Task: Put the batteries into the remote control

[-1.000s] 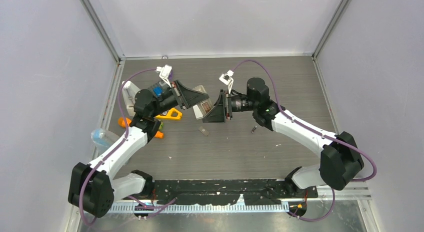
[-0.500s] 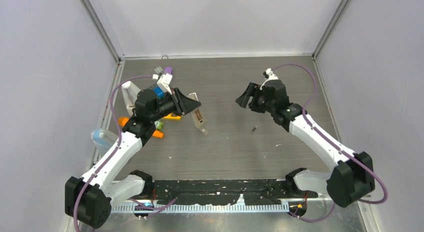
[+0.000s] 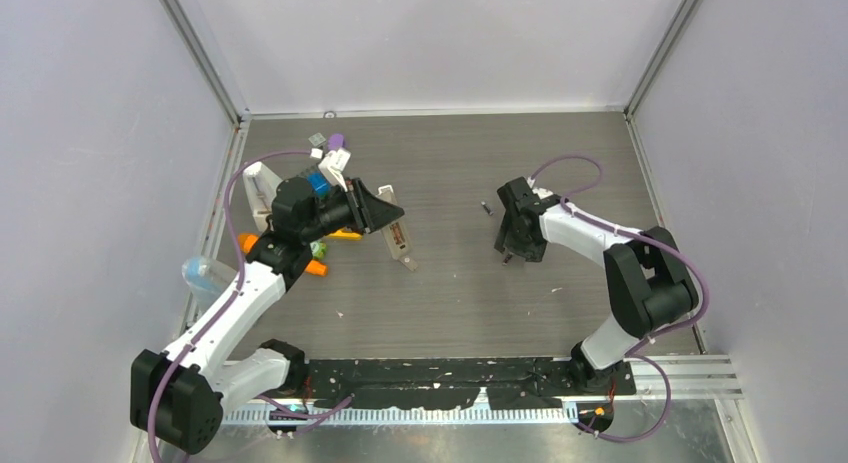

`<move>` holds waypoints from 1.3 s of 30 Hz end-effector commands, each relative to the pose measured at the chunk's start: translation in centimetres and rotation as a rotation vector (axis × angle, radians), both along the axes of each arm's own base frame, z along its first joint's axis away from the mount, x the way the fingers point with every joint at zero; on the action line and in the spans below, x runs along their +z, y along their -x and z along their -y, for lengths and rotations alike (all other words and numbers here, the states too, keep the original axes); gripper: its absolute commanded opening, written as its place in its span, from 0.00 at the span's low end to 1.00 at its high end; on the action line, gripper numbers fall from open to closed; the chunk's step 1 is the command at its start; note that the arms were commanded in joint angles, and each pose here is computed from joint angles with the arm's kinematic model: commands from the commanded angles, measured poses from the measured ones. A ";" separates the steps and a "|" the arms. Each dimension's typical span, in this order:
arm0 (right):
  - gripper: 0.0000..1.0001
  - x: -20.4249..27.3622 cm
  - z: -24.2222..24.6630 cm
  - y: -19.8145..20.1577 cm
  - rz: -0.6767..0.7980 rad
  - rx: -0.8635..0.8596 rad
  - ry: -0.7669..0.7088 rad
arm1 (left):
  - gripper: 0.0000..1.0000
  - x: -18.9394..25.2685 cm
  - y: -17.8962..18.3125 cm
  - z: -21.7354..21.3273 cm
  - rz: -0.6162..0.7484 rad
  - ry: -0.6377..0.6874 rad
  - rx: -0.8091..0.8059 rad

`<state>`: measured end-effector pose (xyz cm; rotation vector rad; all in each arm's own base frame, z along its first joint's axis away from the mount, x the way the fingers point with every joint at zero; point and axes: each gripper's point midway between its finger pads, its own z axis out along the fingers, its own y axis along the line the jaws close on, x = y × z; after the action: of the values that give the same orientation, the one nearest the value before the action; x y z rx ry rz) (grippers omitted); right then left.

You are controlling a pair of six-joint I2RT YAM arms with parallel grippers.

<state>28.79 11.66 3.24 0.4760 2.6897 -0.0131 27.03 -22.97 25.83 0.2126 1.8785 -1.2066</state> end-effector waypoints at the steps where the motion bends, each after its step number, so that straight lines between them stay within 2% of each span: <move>1: 0.63 0.6 -0.2 -1.8 0.037 -0.043 0.006 | 0.00 1.5 -0.1 0.3 0.076 0.015 -0.029; 3: 0.61 -0.1 -0.3 -2.0 0.018 -0.045 0.009 | 0.00 1.5 -0.2 0.3 0.077 0.013 -0.027; 8: 0.50 -0.8 -0.4 -2.0 -0.003 -0.058 0.008 | 0.00 1.4 -0.3 0.3 0.077 0.006 -0.026; 10: 0.42 -1.0 -0.5 -1.9 -0.009 -0.059 0.005 | 0.00 1.4 -0.4 0.3 0.074 0.007 -0.022; 12: 0.24 -0.9 -0.7 -2.0 -0.007 -0.050 -0.006 | 0.00 1.5 -0.5 0.3 0.067 0.011 -0.017; 13: 0.11 -0.8 -1.3 -2.0 -0.009 -0.020 -0.030 | 0.00 1.5 -0.6 0.3 0.060 0.016 -0.016; 15: 0.06 -0.1 -2.5 -2.4 0.017 0.023 -0.088 | 0.00 1.7 -0.7 0.4 0.045 0.028 -0.013; 19: 0.05 5.2 -6.3 -4.4 0.204 0.158 -0.217 | 0.00 2.1 -1.1 0.8 -0.019 0.056 -0.003; 23: 0.05 14.5 -10.3 -5.1 0.485 0.337 -0.308 | 0.03 2.5 -1.5 1.2 -0.077 0.100 -0.001; 29: 0.05 27.1 -15.2 -1.2 0.868 0.602 -0.494 | 0.03 3.7 -1.4 2.2 -0.134 0.184 -0.049; 35: 0.05 33.0 -17.9 2.7 1.033 0.761 -0.588 | 0.00 4.6 -1.1 2.6 -0.161 0.243 -0.068; 39: 0.05 33.3 -19.4 3.8 1.048 0.833 -0.571 | 0.00 5.1 -0.9 2.6 -0.187 0.263 -0.069</move>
<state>25.82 29.55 33.79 -0.3371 1.7290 0.9441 28.09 -25.25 27.22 -0.0091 1.9552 -1.4767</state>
